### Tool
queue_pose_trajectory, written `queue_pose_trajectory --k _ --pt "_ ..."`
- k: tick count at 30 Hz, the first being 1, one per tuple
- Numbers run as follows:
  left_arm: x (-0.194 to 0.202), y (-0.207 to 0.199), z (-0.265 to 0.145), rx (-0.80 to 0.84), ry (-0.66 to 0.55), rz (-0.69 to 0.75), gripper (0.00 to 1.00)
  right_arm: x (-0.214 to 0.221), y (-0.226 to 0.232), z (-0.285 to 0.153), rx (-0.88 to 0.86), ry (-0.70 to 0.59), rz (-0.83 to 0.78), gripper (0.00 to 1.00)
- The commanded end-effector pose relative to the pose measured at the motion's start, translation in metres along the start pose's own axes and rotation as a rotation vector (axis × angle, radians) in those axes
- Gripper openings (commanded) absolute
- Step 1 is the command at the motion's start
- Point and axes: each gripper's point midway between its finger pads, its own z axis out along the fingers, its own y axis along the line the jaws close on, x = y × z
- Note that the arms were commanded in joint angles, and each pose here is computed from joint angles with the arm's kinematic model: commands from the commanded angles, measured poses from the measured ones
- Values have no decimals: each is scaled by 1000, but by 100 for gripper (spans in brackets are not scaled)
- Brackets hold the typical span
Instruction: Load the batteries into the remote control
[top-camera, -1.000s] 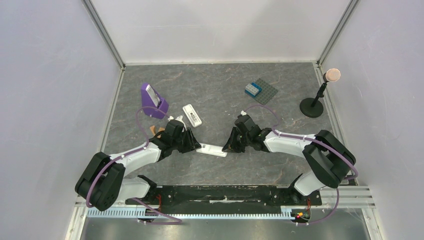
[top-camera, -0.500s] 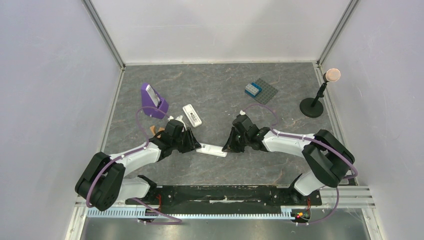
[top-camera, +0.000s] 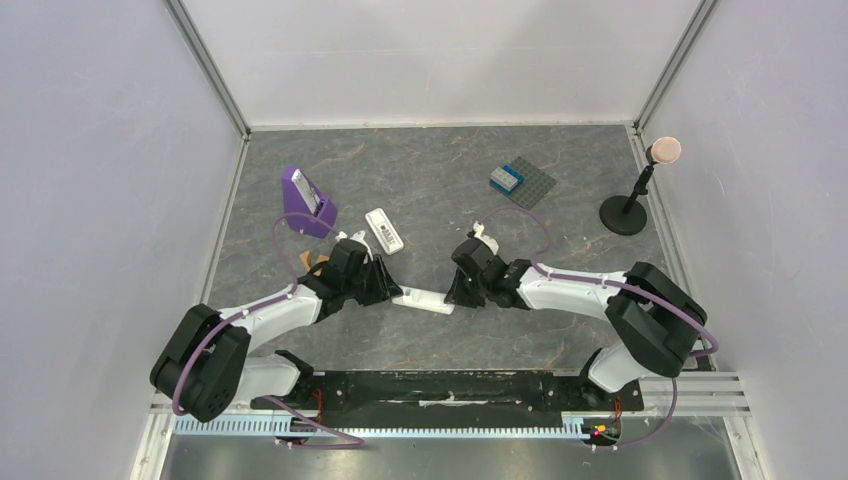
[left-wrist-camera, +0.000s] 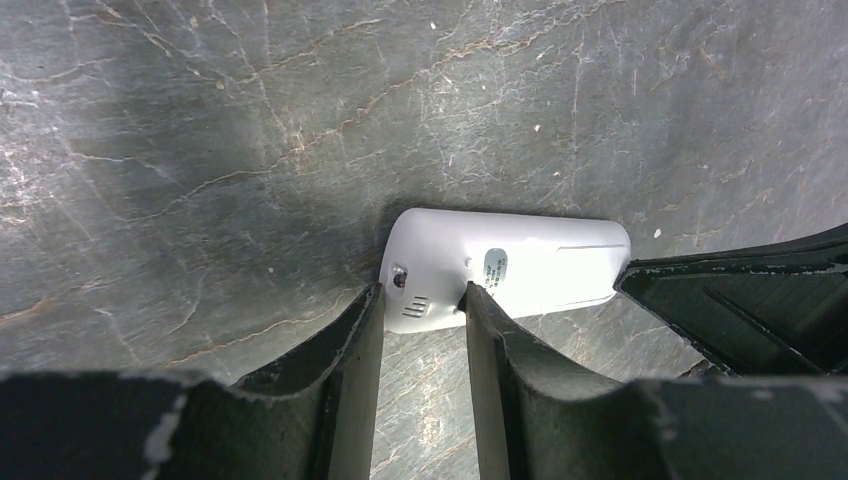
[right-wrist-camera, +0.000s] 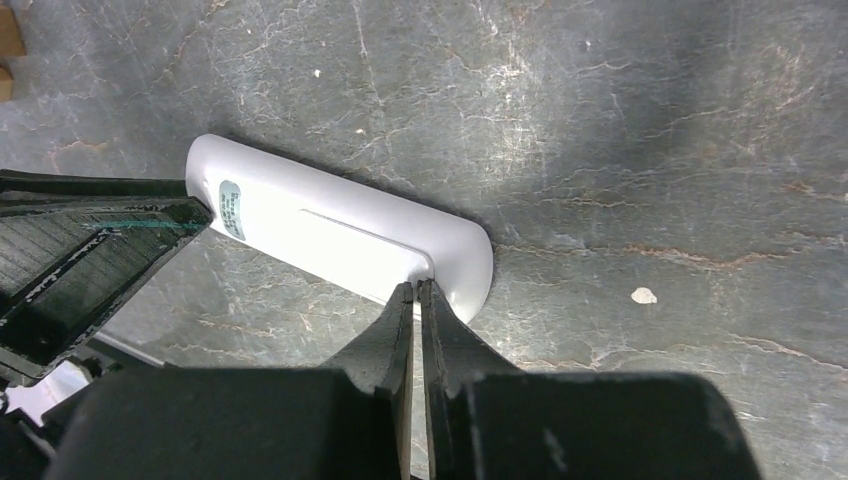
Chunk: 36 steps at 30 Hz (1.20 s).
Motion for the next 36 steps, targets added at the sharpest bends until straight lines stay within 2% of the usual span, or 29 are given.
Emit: queue_pose_trajectory --k 1,10,17,24,28,31,33,36 --pt "0 0 3 17 -3 17 41 30 -38 25 155 37 -74 4" --pt "-2 -1 3 16 -8 23 41 23 -40 26 195 5 -148 10" --pt "-13 -5 -2 -6 -30 53 41 -3 -1 5 95 -73 -213 31" --pt "-38 -22 -13 1 -86 92 42 -39 37 -43 -13 -207 -237 52" --pt "-54 -29 -24 -9 -129 114 44 -38 42 -57 -57 -206 -283 63" --pt "-60 -33 -31 -8 -152 120 45 -34 44 -54 -80 -181 -389 61" --pt "-61 -35 -34 -1 -157 117 45 -34 46 -51 -92 -178 -459 49" --pt "-59 -36 -37 9 -157 108 45 -32 46 -40 -88 -158 -547 37"
